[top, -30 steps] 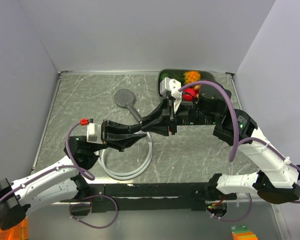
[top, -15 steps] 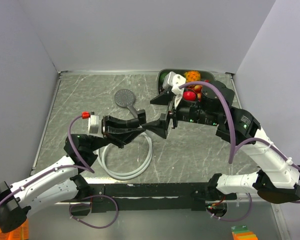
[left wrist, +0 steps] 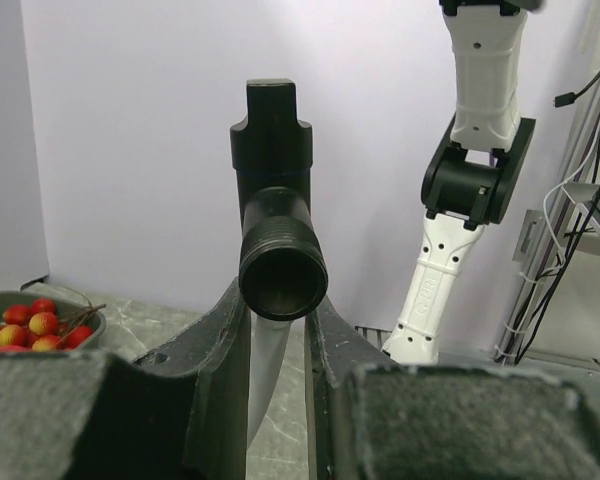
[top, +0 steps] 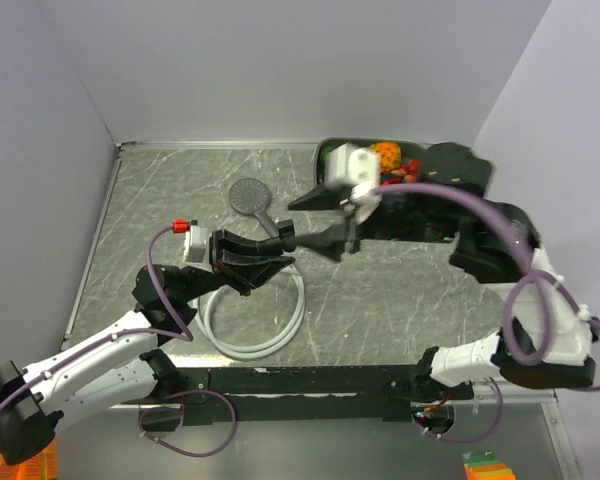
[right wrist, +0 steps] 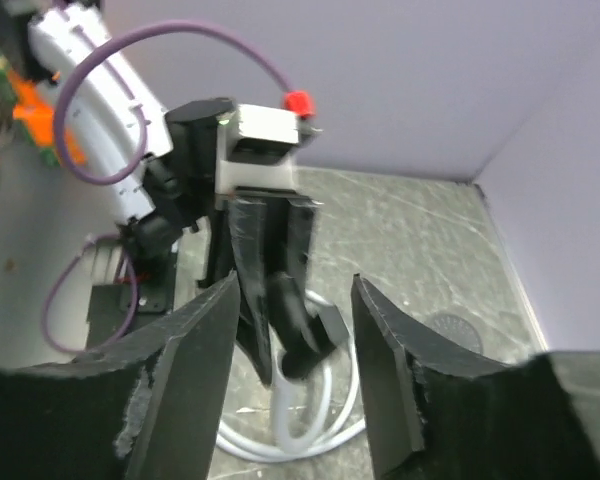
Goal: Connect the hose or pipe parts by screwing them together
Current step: Install the adaptor on the pipeline.
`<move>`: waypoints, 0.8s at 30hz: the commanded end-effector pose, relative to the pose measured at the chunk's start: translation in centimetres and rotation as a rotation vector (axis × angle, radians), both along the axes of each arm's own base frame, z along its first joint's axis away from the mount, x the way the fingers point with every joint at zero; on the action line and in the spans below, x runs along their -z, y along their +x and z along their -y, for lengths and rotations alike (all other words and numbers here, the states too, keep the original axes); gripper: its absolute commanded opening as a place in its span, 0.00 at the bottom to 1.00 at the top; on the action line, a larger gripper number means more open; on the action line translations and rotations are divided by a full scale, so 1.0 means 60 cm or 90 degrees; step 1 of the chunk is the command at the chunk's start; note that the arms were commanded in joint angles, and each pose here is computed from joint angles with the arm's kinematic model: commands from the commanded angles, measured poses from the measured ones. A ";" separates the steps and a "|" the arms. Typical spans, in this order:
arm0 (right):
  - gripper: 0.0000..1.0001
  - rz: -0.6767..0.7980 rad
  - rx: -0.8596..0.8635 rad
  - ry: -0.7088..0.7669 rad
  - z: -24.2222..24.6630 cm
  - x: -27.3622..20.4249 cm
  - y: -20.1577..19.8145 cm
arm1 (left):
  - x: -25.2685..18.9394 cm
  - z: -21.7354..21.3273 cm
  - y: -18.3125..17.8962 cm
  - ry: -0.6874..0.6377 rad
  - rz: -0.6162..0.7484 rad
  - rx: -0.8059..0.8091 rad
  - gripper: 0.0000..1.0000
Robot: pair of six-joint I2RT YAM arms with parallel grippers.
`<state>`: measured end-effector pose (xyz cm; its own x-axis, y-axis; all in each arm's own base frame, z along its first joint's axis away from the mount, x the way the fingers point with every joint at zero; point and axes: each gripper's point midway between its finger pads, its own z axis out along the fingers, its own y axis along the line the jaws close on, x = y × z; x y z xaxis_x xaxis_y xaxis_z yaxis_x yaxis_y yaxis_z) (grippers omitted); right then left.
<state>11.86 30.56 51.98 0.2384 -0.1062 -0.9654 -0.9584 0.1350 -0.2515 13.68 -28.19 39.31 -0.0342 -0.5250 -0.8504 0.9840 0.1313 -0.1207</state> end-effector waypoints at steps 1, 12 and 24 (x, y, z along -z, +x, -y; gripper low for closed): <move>0.60 0.065 -0.052 -0.099 -0.039 0.045 -0.019 | -0.053 -0.016 -0.031 -0.059 0.117 0.001 0.01; 0.31 0.013 -0.124 -0.216 -0.055 0.096 -0.055 | -0.048 -0.003 -0.019 -0.026 0.128 -0.026 0.01; 0.72 0.093 0.008 -0.318 -0.064 0.150 0.013 | -0.036 0.008 -0.015 0.018 0.121 -0.020 0.01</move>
<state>10.64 35.08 42.68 0.3318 -0.5056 -0.7964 -0.9387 -0.0933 -0.3318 13.82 -29.55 37.86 0.0683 -0.4277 -0.9013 0.9862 0.1656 -0.0038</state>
